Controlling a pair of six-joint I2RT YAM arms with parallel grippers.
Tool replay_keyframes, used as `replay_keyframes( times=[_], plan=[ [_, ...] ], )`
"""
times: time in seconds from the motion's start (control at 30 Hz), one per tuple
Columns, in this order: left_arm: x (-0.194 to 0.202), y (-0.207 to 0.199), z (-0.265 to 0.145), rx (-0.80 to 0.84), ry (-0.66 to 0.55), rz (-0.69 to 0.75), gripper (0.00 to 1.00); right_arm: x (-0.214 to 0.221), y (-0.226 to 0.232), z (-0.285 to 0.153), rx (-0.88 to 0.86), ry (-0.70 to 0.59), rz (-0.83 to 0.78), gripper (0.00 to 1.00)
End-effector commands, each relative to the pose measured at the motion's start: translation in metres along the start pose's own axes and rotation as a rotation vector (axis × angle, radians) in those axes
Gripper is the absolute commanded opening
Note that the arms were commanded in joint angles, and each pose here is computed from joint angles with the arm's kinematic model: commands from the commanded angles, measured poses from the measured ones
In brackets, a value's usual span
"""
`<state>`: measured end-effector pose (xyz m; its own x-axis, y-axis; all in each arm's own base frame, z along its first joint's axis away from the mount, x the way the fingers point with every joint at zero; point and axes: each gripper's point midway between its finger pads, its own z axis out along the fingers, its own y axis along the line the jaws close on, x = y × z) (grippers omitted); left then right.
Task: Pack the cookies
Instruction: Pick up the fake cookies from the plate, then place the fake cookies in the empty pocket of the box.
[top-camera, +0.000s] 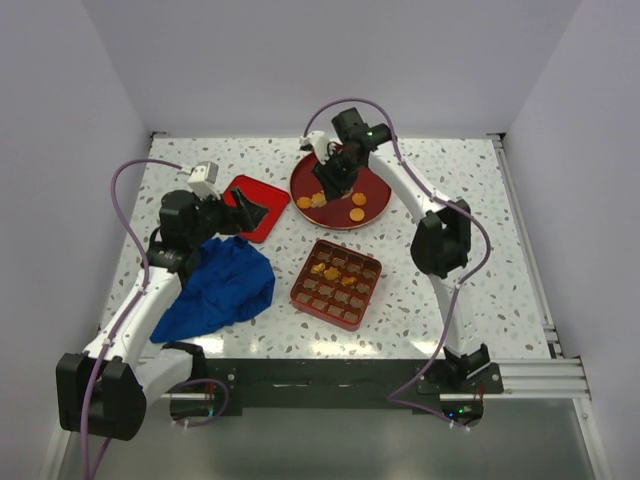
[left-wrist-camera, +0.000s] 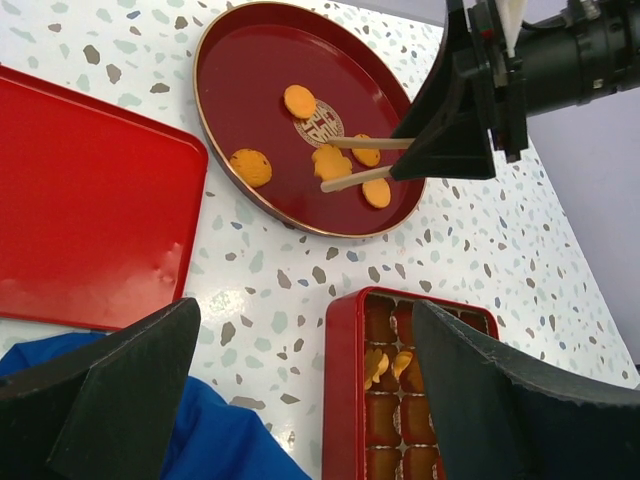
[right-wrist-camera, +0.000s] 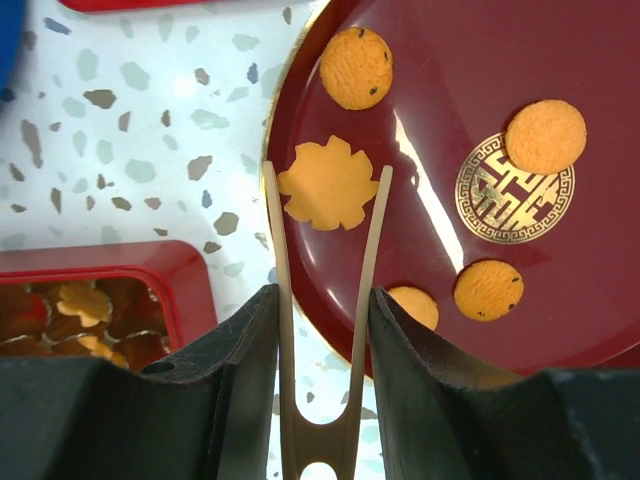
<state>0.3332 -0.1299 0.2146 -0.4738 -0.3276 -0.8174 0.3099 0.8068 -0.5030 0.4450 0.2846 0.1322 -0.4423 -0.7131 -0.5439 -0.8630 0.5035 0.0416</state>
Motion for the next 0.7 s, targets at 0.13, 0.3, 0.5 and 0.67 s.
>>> replay_keyframes(
  times=[0.13,0.3,0.5,0.67],
  plan=[
    [-0.016,-0.008,-0.003,0.036,-0.058,0.006,0.92,-0.015,0.04,-0.068,-0.075,-0.116,-0.026,0.2],
    [-0.019,-0.009,-0.004,0.04,-0.068,0.016,0.92,0.015,0.085,-0.091,-0.182,-0.081,-0.061,0.2],
    [-0.019,-0.01,-0.005,0.044,-0.072,0.015,0.92,0.05,0.143,-0.112,-0.285,-0.069,-0.182,0.2],
    [-0.017,-0.012,-0.01,0.045,-0.076,0.014,0.92,0.071,0.173,-0.11,-0.322,-0.047,-0.254,0.2]
  ],
)
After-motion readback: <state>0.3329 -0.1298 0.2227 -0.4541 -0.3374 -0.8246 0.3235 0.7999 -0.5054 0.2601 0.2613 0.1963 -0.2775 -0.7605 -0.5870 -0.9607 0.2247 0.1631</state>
